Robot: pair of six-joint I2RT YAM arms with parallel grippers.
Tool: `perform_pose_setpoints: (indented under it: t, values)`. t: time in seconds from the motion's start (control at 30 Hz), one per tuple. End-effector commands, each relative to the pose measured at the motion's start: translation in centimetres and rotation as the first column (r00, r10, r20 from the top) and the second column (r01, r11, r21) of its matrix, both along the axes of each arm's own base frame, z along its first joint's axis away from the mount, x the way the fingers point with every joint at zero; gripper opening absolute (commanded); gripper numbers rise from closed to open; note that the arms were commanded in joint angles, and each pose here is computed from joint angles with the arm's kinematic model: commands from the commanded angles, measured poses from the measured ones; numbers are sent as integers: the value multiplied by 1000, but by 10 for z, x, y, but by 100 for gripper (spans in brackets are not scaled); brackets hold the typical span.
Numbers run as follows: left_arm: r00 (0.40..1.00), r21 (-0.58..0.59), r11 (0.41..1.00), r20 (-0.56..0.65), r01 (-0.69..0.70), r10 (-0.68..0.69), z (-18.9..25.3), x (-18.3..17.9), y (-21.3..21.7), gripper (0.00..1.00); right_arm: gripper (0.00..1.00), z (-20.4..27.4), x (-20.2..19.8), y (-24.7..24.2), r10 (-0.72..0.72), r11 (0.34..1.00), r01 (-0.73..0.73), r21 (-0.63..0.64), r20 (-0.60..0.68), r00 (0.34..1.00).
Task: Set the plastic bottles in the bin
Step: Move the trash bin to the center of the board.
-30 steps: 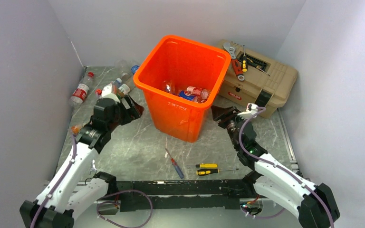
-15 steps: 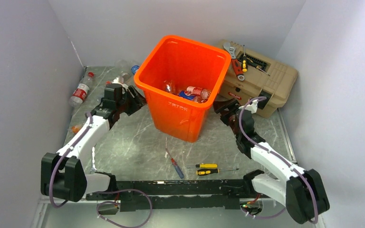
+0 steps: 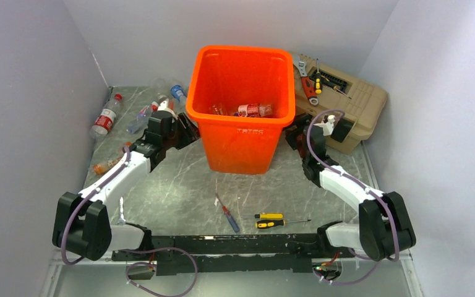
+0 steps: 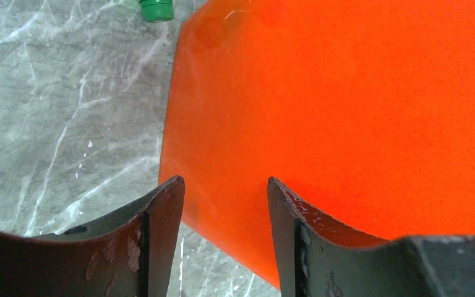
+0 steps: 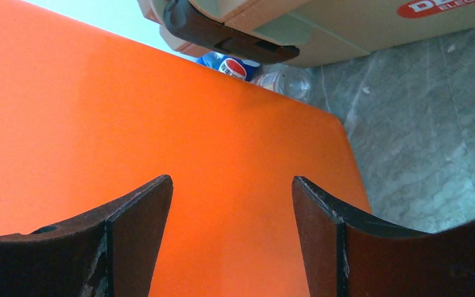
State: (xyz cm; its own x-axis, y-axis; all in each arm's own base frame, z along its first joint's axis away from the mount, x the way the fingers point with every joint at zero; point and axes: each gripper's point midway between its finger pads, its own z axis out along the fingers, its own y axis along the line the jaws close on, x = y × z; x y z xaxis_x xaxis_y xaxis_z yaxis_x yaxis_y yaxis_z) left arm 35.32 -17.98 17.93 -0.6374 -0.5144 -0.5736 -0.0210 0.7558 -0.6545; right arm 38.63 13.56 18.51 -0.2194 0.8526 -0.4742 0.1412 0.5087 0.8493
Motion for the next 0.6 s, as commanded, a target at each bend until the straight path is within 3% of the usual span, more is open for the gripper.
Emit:
perform_pose_setpoints:
  t: [0.0, 0.2, 0.37, 0.57]
  values:
    - [987, -72, 985, 53, 154, -151, 14, -8, -44, 59, 76, 62, 4, 44, 176, 982, -184, 41, 154, 972]
    - [992, -18, 993, 57, 115, -114, 22, -9, -34, 63, 78, 67, -10, 19, 129, 991, -123, -51, 128, 983]
    - [988, 161, 983, 138, -89, 67, 49, -16, 27, 76, 82, 72, -56, -23, 42, 985, -19, -172, 129, 991]
    - [946, 423, 849, 72, -317, 317, 44, -31, 115, 92, 82, 45, -110, -42, 81, 963, -57, -264, 82, 993]
